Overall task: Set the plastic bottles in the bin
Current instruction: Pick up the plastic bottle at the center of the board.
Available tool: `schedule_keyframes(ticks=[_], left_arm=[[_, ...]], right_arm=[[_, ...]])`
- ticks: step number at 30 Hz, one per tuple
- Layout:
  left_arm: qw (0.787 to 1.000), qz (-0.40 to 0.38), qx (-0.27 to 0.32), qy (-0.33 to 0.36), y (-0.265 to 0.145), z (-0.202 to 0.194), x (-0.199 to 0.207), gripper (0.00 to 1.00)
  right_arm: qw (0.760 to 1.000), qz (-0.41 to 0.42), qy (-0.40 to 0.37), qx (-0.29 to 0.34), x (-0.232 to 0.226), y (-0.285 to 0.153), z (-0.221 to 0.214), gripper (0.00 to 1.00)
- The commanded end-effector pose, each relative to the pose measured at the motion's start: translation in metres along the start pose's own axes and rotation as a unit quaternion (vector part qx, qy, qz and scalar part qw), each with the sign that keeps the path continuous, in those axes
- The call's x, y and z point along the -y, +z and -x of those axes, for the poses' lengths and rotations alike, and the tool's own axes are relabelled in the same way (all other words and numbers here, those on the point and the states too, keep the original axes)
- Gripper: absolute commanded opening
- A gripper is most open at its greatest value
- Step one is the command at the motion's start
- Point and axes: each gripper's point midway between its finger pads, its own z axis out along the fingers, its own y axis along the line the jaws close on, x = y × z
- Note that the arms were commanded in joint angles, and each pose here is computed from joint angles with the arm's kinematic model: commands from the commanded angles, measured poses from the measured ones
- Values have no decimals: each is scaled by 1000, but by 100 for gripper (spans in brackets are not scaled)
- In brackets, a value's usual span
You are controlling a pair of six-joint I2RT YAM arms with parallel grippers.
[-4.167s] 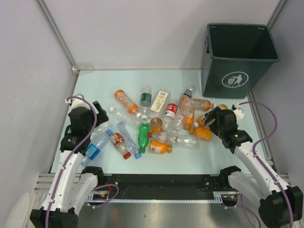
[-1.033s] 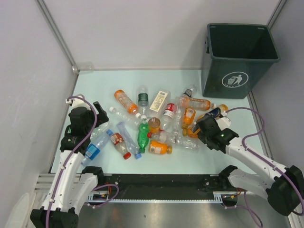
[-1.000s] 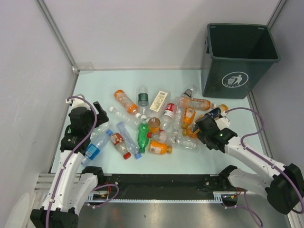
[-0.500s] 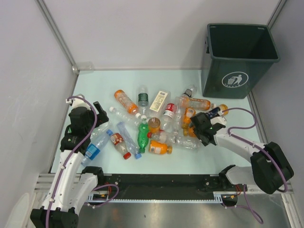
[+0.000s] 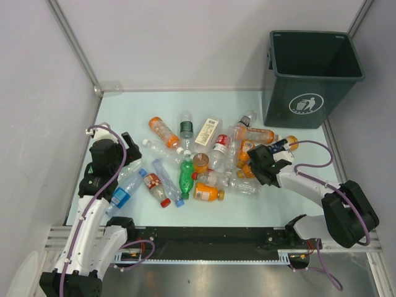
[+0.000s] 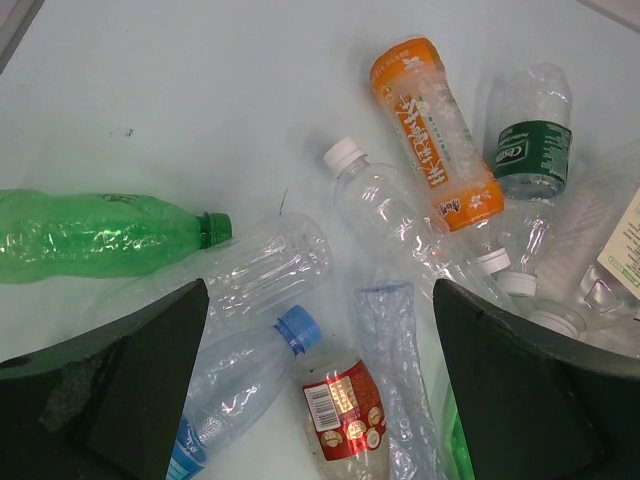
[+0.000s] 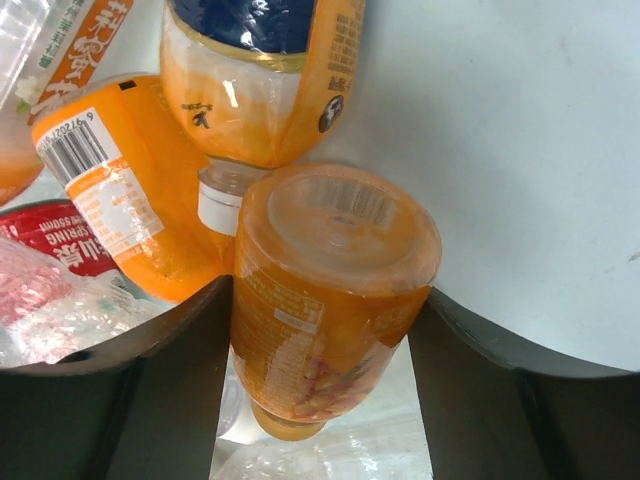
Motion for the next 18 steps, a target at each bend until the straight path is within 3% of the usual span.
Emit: schedule_keyframes(ticks=[1, 3, 10, 18], left_arm=[[1000, -12, 22, 0, -5, 16, 5, 100], [1000, -12, 24, -1, -5, 16, 5, 100], [1000, -14, 27, -2, -7, 17, 5, 100], [999, -24, 30, -3, -8, 18, 8, 100]], right_arm=[[999, 35, 23, 24, -17, -11, 13, 39], [998, 45, 18, 26, -20, -15, 15, 34], [995, 94, 12, 34, -37, -41, 25, 31], [976, 200, -66, 56, -78, -114, 57, 25]])
